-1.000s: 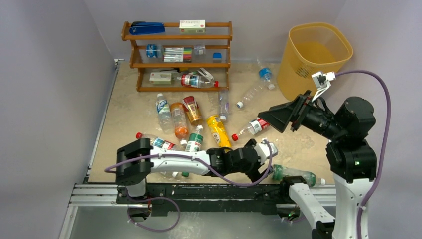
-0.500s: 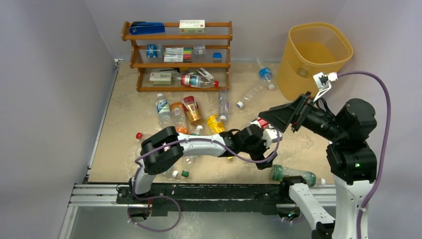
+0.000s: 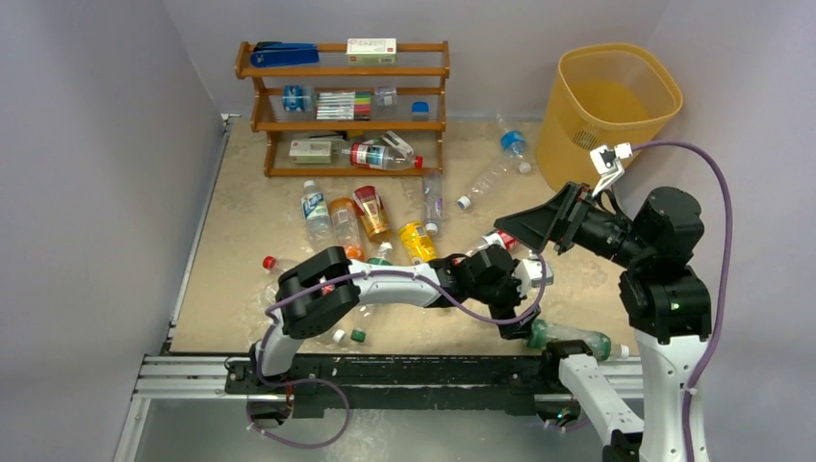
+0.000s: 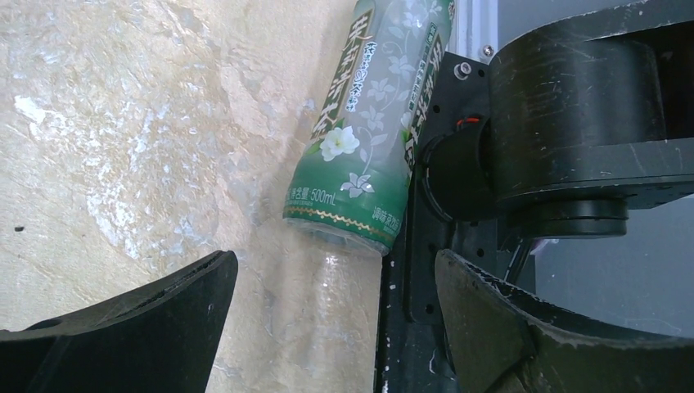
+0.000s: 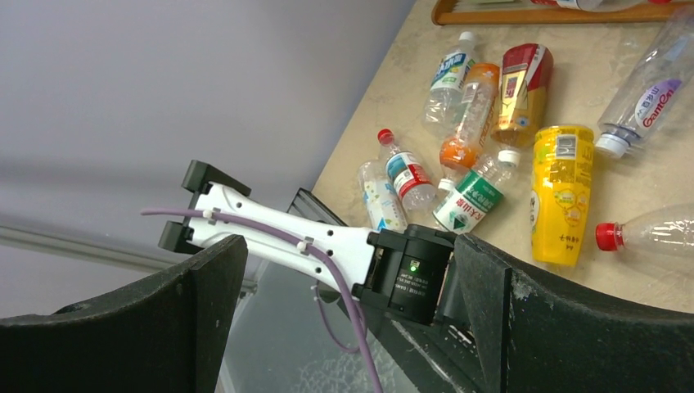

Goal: Put the plastic bottles in the bin
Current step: Pick up the plastic bottle at the center of the board.

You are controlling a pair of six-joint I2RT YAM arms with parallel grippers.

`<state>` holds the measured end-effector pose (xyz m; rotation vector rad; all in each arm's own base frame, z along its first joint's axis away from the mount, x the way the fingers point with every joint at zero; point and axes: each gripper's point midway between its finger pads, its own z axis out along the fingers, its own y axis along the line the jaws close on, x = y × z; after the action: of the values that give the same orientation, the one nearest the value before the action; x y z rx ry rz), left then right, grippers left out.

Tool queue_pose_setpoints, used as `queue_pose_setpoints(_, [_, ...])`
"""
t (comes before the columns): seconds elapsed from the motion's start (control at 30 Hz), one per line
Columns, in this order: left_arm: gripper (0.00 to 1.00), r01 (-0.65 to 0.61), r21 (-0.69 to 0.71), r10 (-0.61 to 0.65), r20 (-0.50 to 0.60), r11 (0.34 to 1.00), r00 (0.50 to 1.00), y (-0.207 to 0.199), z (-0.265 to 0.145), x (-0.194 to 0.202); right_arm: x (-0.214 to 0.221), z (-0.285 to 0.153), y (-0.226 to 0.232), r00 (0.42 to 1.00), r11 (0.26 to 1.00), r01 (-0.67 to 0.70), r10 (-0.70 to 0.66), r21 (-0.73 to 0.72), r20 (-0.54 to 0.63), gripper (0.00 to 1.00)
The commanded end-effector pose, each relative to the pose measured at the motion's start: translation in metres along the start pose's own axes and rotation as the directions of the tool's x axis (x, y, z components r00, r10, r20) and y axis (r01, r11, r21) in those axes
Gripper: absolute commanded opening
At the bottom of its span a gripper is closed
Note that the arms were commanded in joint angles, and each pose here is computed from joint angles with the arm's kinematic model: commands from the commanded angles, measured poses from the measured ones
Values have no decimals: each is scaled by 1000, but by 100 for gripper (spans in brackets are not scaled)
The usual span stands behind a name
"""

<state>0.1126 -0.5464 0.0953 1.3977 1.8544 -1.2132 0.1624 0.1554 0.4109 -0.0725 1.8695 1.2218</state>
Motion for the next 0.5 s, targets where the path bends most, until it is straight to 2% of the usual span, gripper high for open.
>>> queue_pose_setpoints(0.0, [91, -79, -1, 79, 63, 997, 995, 1, 6, -21, -6, -2, 13, 999, 997, 51, -50, -52, 21, 100])
queue_pose_setpoints(0.47, [90, -111, 56, 110, 34, 992, 993, -5, 31, -20, -5, 2, 4, 999, 999, 40, -39, -36, 21, 100])
